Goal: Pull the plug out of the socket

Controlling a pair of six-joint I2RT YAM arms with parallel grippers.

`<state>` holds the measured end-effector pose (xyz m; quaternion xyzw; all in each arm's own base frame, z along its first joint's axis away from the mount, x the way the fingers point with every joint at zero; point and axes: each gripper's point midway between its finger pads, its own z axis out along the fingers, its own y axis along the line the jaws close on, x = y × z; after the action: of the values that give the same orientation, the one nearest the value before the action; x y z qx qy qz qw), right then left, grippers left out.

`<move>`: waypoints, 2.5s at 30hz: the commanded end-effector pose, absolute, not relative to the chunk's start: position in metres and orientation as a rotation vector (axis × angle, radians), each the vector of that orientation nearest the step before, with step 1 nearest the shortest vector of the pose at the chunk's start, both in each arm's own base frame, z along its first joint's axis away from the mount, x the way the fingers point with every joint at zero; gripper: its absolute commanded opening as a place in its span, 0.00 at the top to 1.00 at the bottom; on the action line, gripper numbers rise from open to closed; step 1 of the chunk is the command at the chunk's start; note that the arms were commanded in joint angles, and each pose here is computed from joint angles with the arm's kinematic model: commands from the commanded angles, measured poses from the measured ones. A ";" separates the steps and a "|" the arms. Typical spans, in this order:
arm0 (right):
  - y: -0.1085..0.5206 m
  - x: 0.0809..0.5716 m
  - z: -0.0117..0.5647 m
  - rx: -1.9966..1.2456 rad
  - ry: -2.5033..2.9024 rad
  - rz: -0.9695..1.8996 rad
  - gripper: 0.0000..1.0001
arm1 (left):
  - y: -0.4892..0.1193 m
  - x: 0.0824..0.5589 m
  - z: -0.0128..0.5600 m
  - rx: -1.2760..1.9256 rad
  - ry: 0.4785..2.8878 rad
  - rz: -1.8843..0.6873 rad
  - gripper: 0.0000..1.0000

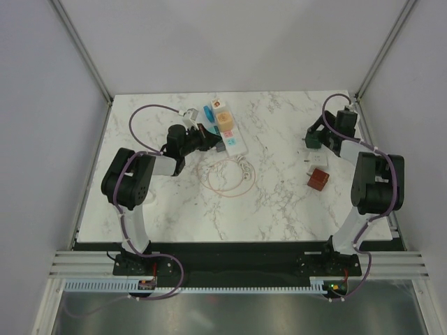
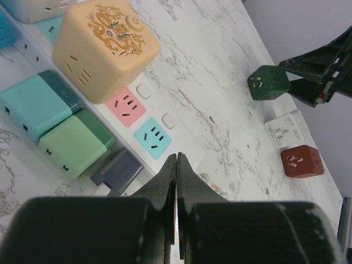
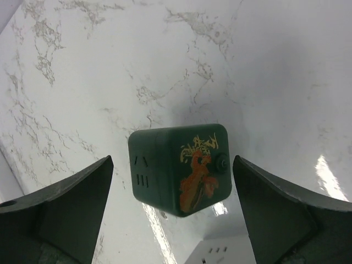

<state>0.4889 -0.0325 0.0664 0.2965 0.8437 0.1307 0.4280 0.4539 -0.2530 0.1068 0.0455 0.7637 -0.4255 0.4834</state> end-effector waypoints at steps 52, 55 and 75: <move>0.354 0.569 0.103 -0.301 1.970 0.262 0.37 | -0.240 0.489 0.098 -0.019 1.950 -1.050 0.98; 0.355 0.566 0.105 -0.251 1.980 0.285 0.66 | -0.252 0.488 0.094 -0.016 1.969 -1.078 0.98; 0.368 0.534 0.134 -0.105 1.919 0.338 1.00 | -0.254 0.495 0.028 -0.147 2.297 -0.800 0.98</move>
<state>0.5506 0.3357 0.0810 -0.0593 0.8457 0.0929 0.5222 0.5012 -0.2571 0.0546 -0.0532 0.8511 -0.3664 0.3721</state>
